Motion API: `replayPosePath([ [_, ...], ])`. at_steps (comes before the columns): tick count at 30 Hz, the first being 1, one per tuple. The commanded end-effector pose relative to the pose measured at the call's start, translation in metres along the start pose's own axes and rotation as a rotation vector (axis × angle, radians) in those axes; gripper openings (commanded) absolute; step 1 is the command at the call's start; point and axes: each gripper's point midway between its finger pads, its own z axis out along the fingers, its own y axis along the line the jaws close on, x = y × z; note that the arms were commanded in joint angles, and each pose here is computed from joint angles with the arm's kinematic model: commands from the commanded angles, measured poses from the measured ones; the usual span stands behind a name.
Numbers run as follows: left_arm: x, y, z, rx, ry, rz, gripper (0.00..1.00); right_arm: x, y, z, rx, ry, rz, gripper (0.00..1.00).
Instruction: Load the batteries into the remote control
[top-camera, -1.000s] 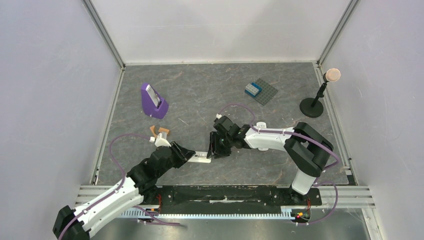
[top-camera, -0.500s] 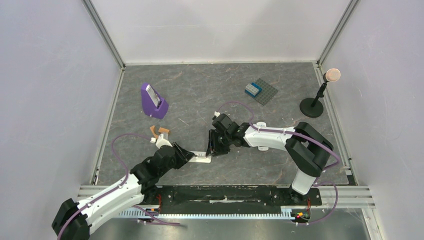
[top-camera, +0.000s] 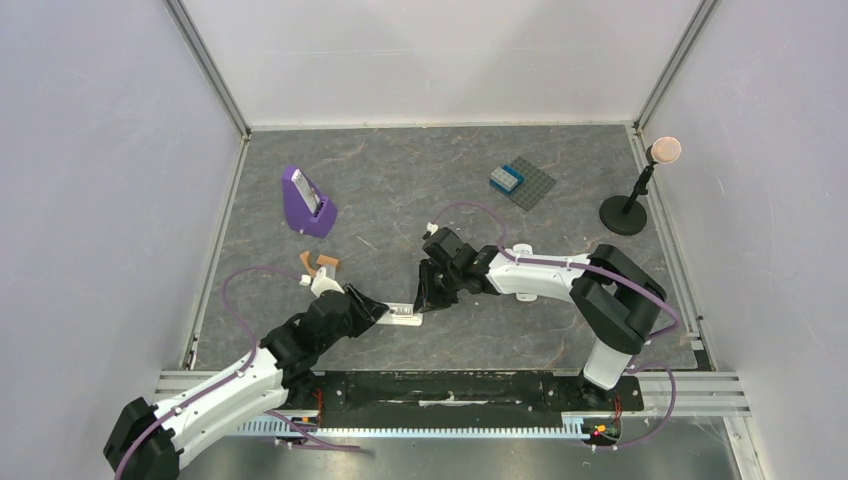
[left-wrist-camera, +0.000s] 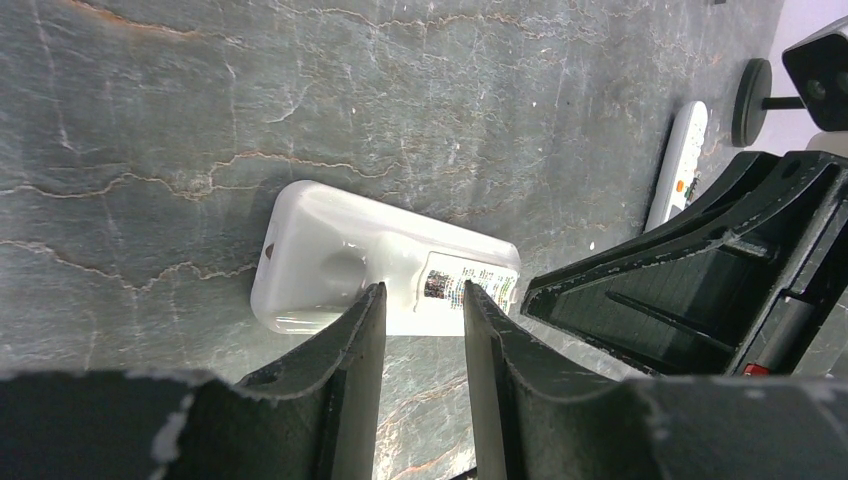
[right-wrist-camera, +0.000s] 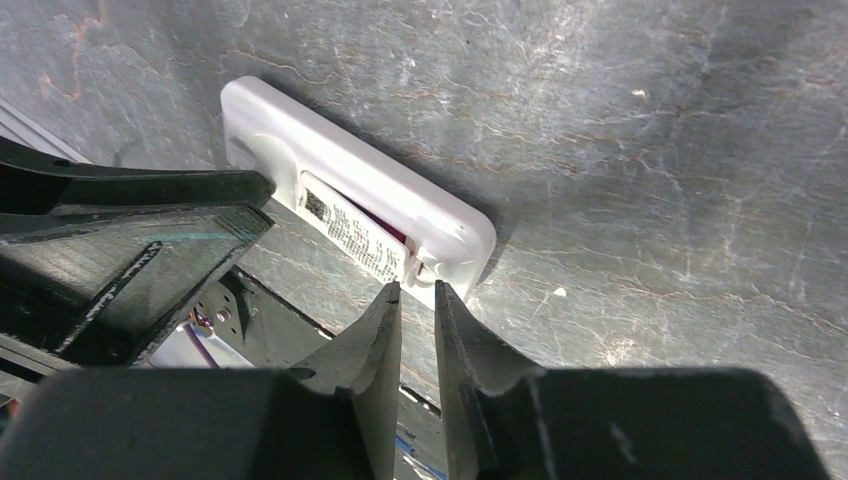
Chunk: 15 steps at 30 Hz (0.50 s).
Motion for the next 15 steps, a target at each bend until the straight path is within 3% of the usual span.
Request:
replayPosePath([
  [1, -0.0186, -0.0234, -0.0029, 0.054, -0.069, 0.003, 0.40, -0.0186, 0.0266, -0.0034, -0.064, -0.061, -0.010, 0.20],
  [15, -0.0248, -0.0275, -0.0018, 0.062, -0.098, 0.006, 0.41, -0.0139, 0.0258, 0.0027, -0.070, -0.043, 0.004, 0.19],
])
